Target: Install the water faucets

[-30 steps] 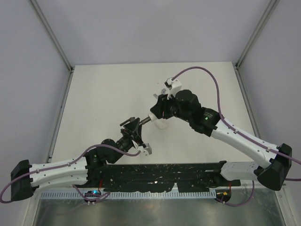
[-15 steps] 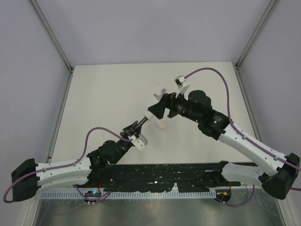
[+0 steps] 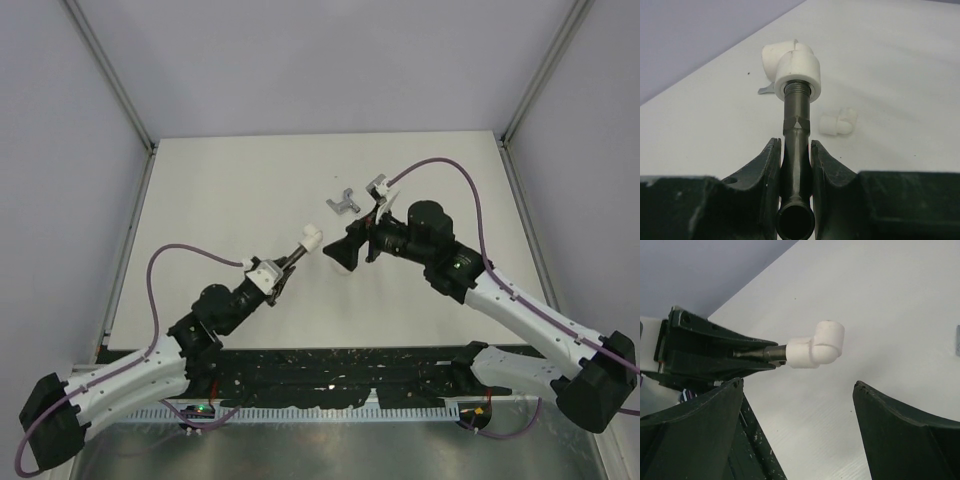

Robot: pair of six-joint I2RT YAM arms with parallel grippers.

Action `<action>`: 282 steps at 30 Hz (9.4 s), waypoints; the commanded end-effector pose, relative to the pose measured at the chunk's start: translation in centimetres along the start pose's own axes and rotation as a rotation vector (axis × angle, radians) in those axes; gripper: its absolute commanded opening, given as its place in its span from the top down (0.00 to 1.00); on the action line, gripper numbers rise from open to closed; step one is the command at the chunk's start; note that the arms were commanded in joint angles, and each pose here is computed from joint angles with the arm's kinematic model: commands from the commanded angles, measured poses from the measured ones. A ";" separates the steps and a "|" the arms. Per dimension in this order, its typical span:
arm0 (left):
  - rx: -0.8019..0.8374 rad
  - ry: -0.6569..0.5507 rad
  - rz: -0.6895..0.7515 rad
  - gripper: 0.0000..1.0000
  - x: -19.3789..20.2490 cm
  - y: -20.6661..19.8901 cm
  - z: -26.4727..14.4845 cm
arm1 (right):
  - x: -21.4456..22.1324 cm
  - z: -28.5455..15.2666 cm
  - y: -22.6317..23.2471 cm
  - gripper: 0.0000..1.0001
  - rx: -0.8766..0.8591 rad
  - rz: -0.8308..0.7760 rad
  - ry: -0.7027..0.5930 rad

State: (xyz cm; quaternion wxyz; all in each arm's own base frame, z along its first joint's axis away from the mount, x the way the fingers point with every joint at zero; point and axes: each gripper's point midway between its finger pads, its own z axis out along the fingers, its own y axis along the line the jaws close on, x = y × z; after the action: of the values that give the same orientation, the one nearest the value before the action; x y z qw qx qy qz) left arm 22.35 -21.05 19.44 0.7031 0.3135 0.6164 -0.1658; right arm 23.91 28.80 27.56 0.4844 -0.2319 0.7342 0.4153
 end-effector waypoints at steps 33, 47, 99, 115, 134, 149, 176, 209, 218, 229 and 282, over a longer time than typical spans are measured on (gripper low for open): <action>0.901 -0.041 -0.568 1.00 -17.9 -3.1 -3.2 | -5.2 -6.9 9.2 0.17 -0.496 -0.940 -0.200; 0.899 0.048 -0.670 1.00 -18.2 -2.9 -2.7 | -5.3 -6.4 10.9 0.26 -0.579 -0.933 -0.207; 0.534 -0.184 -0.310 1.00 -14.8 -1.1 -2.6 | -6.5 -3.5 8.2 0.28 -0.461 -0.312 -0.116; 0.724 -0.153 -0.738 1.00 -16.7 -1.7 -2.9 | -2.9 -4.4 7.4 0.07 -0.526 -0.754 -0.178; 0.816 -0.140 -0.794 1.00 -18.4 -1.8 -2.8 | -3.1 -2.1 9.0 0.26 -0.593 -0.744 -0.202; 0.820 -0.128 -0.762 1.00 -18.5 -1.8 -2.5 | -4.0 -2.4 9.5 0.53 -0.581 -0.674 -0.202; 0.525 -0.180 -0.149 1.00 -16.9 -1.6 -4.5 | -4.0 -2.4 10.9 0.95 -0.597 -0.190 -0.069; -0.077 -0.057 0.745 1.00 -9.6 4.0 -3.3 | 0.0 2.3 6.3 0.48 -0.384 0.460 0.166; 0.013 -0.023 0.425 1.00 -9.8 3.7 -3.7 | -3.8 -0.1 3.1 0.15 -0.321 0.201 0.006; 0.434 0.000 -0.154 1.00 -11.7 0.4 -2.6 | -4.5 -3.9 2.3 0.04 -0.307 -0.644 -0.169; 0.564 -0.011 0.161 1.00 -14.0 -1.8 -2.3 | -3.3 -1.8 10.1 0.95 -0.696 0.094 0.007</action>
State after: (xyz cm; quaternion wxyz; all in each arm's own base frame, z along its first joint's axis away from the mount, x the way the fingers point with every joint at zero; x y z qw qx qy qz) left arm 15.49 -24.18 32.31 0.5379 0.5095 0.5538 -0.3800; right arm 17.09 31.80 32.63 0.4131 -0.4222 0.5428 0.5970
